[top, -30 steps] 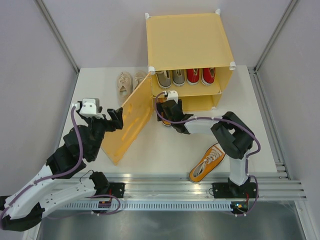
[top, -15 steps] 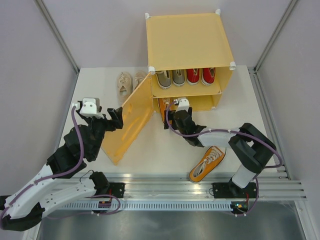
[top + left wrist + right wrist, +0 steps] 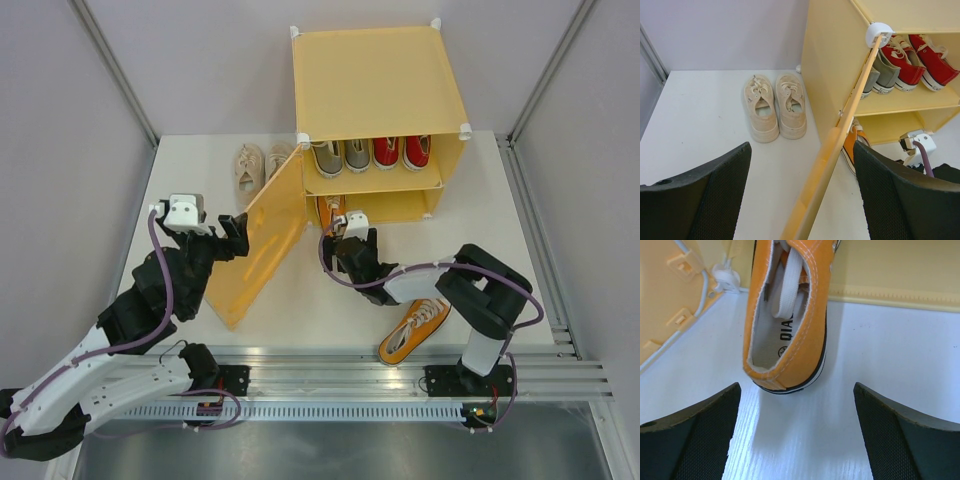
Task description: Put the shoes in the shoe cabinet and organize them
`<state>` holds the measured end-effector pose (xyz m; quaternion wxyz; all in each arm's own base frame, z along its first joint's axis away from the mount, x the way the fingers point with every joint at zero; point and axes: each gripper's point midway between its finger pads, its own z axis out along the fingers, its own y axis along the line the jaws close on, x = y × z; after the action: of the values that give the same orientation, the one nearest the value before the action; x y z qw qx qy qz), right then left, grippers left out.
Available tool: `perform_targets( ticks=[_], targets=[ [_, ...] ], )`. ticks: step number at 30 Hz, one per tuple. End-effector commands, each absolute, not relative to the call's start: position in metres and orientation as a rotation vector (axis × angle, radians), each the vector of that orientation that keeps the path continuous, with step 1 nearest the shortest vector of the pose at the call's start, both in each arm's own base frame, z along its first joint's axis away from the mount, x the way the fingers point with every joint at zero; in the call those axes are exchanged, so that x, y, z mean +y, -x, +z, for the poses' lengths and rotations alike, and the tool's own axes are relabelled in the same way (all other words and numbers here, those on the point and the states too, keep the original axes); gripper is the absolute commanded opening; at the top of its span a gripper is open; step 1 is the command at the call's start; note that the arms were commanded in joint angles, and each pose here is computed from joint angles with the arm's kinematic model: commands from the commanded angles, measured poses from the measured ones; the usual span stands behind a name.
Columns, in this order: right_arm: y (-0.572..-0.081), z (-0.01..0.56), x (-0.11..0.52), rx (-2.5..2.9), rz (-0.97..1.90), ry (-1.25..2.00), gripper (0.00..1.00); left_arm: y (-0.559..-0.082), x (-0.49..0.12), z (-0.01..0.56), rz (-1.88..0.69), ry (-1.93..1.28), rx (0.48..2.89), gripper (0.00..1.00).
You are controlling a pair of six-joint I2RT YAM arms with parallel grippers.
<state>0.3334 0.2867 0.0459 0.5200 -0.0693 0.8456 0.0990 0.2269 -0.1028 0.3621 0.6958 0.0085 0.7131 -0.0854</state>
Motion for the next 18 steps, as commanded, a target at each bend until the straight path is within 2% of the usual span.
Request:
perform_targets(
  ticks=[1,5,9,15,18],
  targets=[
    [-0.347,0.055,0.286,1.974,0.213,0.078,0.96,-0.23,-0.103,0.362,-0.162,-0.036,1.583,0.86],
    [-0.351,0.053,0.29,1.969,0.203,0.09,0.93,-0.23,-0.104,0.362,-0.165,-0.044,1.583,0.86],
    [-0.356,0.05,0.295,1.971,0.203,0.1,0.83,-0.227,-0.107,0.365,-0.198,-0.058,1.574,0.86],
    [-0.364,0.047,0.294,1.976,0.238,0.076,0.55,-0.226,-0.108,0.366,-0.195,-0.088,1.56,0.87],
    [-0.369,0.05,0.291,1.967,0.234,0.062,0.32,-0.228,-0.105,0.366,-0.161,-0.09,1.563,0.86]
  ],
)
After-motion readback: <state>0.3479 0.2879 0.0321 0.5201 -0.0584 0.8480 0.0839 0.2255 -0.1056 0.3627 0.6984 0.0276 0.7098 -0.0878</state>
